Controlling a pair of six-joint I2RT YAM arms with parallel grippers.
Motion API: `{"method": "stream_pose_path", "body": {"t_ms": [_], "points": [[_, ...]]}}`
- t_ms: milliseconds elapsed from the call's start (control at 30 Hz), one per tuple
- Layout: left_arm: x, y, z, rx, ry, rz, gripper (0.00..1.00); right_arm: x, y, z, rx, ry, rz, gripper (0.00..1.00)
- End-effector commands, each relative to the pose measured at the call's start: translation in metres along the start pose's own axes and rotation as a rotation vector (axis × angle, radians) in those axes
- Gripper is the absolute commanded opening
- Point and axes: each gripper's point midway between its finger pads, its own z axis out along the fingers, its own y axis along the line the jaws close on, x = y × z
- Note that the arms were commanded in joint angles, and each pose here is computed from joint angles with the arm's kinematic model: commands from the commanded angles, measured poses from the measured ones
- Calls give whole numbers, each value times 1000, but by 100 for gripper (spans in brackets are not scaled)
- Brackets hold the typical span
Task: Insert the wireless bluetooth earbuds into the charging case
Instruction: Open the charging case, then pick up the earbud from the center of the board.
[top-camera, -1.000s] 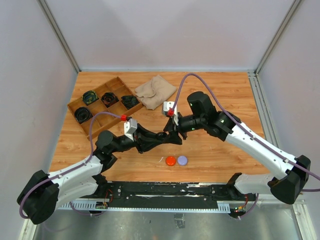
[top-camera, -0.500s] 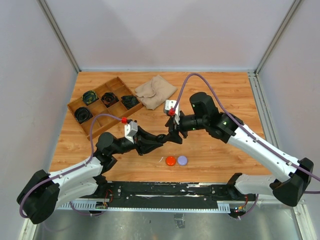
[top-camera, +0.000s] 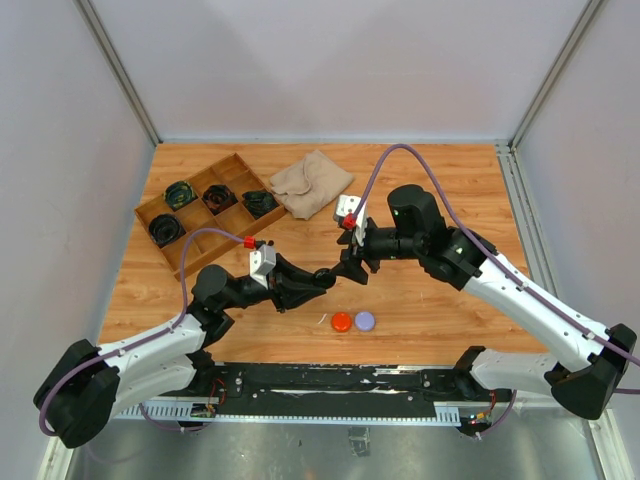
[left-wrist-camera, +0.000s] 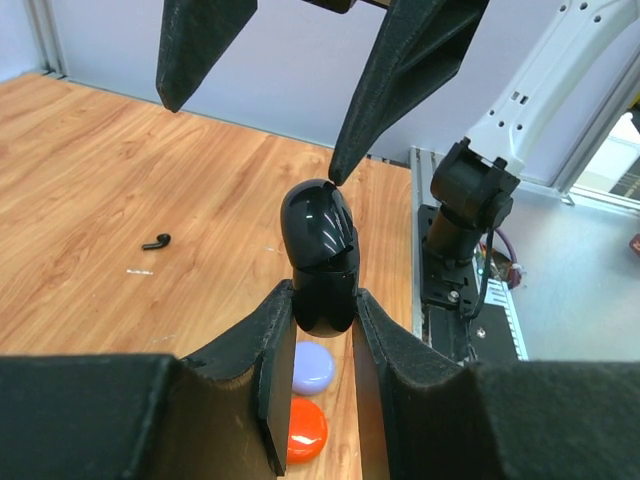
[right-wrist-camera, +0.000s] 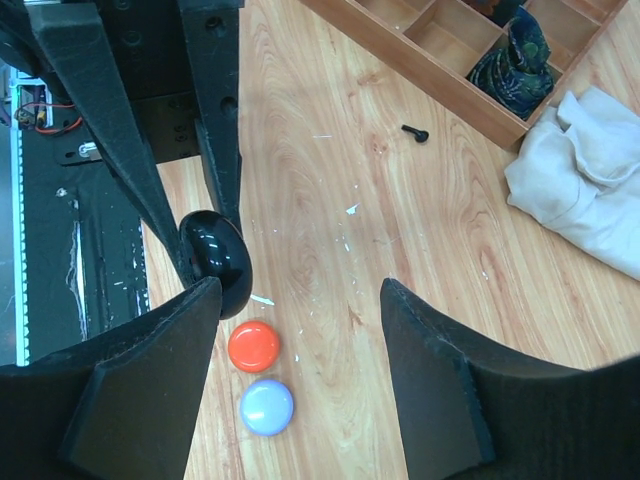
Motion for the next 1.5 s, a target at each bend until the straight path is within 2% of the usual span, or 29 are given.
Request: {"method": "stream_pose_path", "body": {"t_ms": [0,300,533,767,967,1267,1467], "points": [[-8,-13,0,58,-26,47,0,4,-9,1,72,20,13,66],[-8,-14,-1,55,-30,45,0,13,-22,3,132,58,47,67],[-2,4,-5,-52,-43,36,0,32,-42,-5,239,122,130,71],[-8,24,-13,-191,-85,54,0,95,-70,-13,389,292,313,74],[-8,27,-17,-213,-89,102,0,154,-94,-21,463,388,503,74],[-1,36,-15,-228,-38,170,0,216,-129,-22,517,452,748,71],[13,49,-21,-288,-3,193,0,239,-152,-13,541,483,808,67]]}}
